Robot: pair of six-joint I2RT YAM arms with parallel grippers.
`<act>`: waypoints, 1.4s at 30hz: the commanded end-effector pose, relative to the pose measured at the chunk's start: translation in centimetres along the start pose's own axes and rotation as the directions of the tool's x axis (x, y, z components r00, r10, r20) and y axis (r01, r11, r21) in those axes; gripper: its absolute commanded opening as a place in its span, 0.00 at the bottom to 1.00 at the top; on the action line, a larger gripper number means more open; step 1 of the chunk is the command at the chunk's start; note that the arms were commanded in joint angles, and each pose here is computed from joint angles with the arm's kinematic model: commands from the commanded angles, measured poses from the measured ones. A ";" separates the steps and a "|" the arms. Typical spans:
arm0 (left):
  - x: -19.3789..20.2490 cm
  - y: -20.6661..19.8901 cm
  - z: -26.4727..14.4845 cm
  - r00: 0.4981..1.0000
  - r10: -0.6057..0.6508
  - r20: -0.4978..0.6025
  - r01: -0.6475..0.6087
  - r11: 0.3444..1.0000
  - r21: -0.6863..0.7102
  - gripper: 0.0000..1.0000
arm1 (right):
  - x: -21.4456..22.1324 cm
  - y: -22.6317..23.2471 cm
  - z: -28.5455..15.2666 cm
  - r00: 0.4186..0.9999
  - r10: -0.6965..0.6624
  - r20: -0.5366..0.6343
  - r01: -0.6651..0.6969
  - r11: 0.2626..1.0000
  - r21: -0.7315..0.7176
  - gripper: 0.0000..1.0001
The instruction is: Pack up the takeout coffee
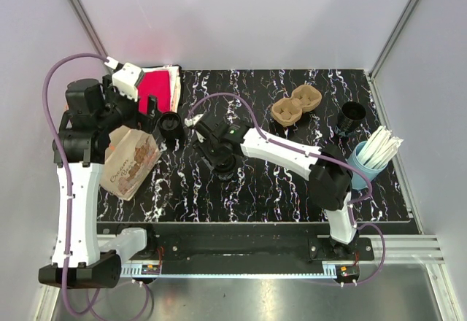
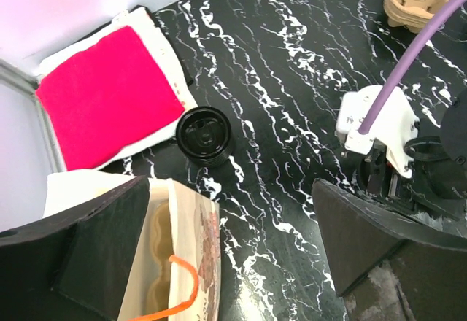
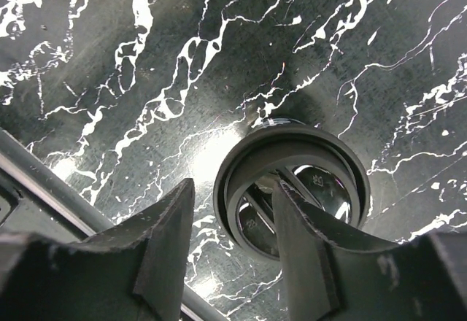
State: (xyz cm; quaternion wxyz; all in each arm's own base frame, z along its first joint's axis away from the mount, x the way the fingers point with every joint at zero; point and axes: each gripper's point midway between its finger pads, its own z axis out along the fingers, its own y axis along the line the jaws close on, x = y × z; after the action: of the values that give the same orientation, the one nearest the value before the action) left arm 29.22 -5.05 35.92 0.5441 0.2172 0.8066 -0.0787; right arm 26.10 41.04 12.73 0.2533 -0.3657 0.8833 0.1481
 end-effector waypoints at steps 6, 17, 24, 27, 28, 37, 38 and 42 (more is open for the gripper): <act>-1.6 0.0 -0.7 0.996 0.022 0.082 -0.022 1.000 -0.008 0.99 | -1.3 0.2 0.8 0.999 -0.005 0.037 0.003 0.999 0.039 0.44; -1.5 -0.4 -0.6 0.996 0.018 0.089 -0.019 1.000 0.011 0.99 | -1.4 -0.8 0.5 0.998 -0.045 0.052 0.039 0.993 0.110 0.13; -1.6 -0.5 -0.8 0.995 0.028 0.091 -0.030 0.999 0.018 0.99 | -2.4 -1.6 -1.2 0.989 -0.122 0.084 0.109 0.984 0.138 0.00; -2.4 -0.8 -1.4 0.994 0.048 0.101 -0.052 0.998 0.034 0.99 | -3.5 -1.9 -3.4 0.976 -0.182 0.122 0.165 0.977 0.134 0.00; -2.3 -0.7 -1.3 0.994 0.061 0.091 -0.064 0.997 0.036 0.99 | -4.0 -2.1 -4.8 0.967 -0.209 0.146 0.191 0.973 0.131 0.00; -1.4 0.0 -3.9 0.987 0.160 -0.001 -0.160 0.987 -0.017 0.99 | -4.3 -6.5 -11.4 0.945 -0.236 0.227 0.236 0.971 0.029 0.00; -0.8 -0.2 -4.1 0.986 0.162 -0.026 -0.162 0.987 0.000 0.99 | -4.1 -7.1 -11.8 0.945 -0.237 0.227 0.235 0.971 0.033 0.00; 0.1 -0.5 -4.8 0.964 0.255 -0.074 -0.252 0.966 0.049 0.99 | -3.3 -8.4 -13.5 0.937 -0.265 0.229 0.266 0.964 0.029 0.00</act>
State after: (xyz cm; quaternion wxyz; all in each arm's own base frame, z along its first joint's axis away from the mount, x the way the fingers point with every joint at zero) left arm 26.31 -4.18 37.41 0.5291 0.2833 0.7989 -0.0403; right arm 31.00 32.49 24.64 0.3848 -0.4185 0.8105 0.1413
